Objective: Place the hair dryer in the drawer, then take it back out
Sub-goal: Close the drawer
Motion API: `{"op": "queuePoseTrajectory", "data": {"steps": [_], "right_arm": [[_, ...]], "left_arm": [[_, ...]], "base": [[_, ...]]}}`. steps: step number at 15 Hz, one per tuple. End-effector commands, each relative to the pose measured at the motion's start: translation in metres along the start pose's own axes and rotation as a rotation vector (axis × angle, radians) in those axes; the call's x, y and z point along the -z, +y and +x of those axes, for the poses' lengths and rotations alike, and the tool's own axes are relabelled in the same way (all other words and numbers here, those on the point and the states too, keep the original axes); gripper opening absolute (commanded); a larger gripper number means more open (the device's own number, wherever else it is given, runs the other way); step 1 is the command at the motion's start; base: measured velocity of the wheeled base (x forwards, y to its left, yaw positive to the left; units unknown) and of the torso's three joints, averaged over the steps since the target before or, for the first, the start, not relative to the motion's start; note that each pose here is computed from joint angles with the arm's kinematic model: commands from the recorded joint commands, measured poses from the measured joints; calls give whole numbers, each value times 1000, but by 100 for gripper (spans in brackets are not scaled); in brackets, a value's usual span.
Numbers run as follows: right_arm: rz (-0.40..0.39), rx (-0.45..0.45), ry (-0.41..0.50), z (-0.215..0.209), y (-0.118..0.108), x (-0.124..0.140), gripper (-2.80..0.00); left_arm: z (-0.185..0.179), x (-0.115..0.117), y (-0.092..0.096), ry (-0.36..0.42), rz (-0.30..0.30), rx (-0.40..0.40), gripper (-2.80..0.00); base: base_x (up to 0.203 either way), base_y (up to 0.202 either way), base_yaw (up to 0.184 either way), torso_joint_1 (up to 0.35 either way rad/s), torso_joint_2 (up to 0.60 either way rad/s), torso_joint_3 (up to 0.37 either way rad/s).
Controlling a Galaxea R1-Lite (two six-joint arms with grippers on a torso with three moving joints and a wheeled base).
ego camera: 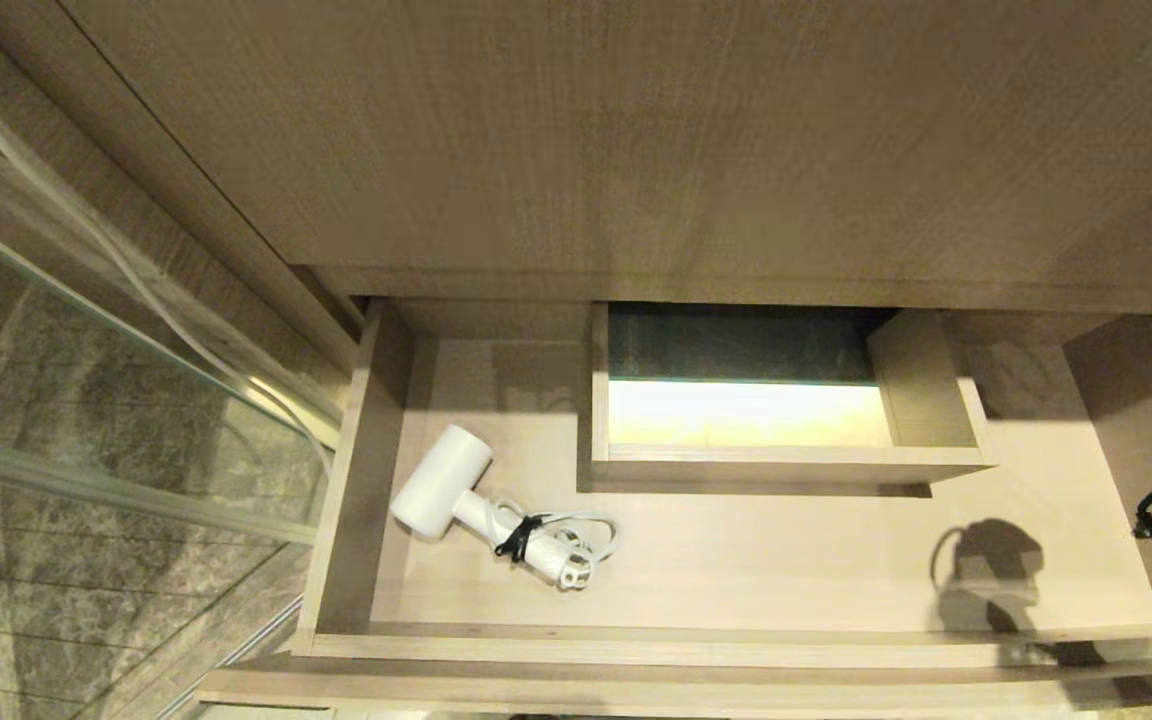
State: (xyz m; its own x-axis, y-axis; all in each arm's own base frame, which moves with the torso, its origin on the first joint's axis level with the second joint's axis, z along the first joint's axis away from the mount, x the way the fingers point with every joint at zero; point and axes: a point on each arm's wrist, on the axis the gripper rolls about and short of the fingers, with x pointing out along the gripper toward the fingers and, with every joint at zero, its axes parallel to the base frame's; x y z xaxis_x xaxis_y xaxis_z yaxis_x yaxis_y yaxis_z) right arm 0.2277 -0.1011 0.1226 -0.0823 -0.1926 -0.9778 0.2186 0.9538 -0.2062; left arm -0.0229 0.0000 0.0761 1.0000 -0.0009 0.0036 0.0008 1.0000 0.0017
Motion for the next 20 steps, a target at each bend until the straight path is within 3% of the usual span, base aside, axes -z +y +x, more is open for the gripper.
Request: {"op": "queuePoseTrajectory", "data": {"steps": [1,14,20], "right_arm": [[3,3,-13,-4,-1,1,-280],[27,-47,-206,-36,-9,-16,-280],[39,-92,-439,-60,-15,-33,-280]], "left_arm": [[0,0,0,1,0,1,-280],[0,0,0,1,0,1,-280],[0,0,0,1,0,1,-280]], "base": [[0,0,0,0,0,0],[0,0,0,0,0,0],[0,0,0,0,0,0]]}}
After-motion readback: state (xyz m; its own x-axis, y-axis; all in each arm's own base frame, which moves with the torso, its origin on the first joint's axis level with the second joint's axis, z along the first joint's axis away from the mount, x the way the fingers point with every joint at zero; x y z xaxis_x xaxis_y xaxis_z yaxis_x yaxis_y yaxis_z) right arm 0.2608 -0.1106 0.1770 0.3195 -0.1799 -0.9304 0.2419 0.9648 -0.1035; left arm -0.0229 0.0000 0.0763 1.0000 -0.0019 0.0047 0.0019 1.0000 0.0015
